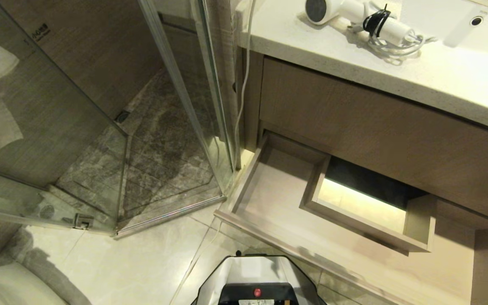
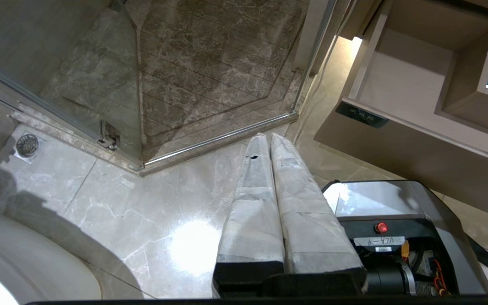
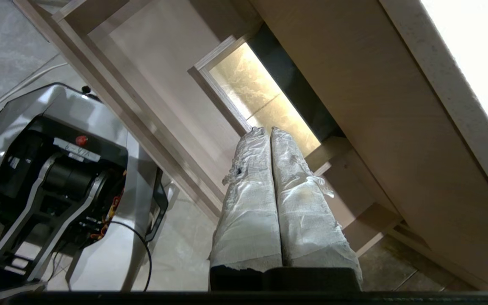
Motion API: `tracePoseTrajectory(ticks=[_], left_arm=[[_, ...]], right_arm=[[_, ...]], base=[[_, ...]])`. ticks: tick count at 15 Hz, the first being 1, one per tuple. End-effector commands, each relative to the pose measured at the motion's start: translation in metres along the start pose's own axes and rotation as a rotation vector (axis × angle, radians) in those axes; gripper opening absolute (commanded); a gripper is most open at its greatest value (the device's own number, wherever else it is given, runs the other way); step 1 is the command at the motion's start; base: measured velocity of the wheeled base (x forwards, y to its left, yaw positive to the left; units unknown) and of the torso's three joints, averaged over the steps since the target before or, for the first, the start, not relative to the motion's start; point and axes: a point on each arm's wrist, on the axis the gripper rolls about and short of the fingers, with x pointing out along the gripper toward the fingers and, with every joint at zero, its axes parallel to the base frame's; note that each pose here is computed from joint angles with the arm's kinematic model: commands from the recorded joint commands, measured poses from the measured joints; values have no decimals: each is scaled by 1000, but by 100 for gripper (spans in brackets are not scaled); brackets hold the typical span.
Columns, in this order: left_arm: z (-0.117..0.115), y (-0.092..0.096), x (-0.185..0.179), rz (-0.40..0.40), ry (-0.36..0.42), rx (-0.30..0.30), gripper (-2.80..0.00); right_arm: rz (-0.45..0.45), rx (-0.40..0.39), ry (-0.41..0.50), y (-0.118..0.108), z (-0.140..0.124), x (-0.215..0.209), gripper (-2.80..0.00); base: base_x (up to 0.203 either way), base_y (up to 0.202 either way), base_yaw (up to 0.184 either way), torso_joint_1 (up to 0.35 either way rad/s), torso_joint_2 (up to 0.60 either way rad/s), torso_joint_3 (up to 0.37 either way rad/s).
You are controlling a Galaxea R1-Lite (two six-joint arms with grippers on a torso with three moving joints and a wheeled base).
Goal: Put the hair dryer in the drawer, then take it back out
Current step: Close the drawer
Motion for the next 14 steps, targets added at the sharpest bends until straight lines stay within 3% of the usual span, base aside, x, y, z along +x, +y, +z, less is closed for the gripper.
tracePoseTrajectory(ticks=[1,5,14], left_arm=[[0,0,0,0,1,0,-280],[0,0,0,0,1,0,-280],[0,0,0,0,0,0,-280]], right_arm=[[3,-3,3,0,-1,1,-280],[5,-3,7,2,-3,1,-280],[-1,-4,-6,2,-5,3,-280]], base=[[0,0,0,-208,361,136],[0,0,0,-233,370,143],[0,0,0,-348,512,165]])
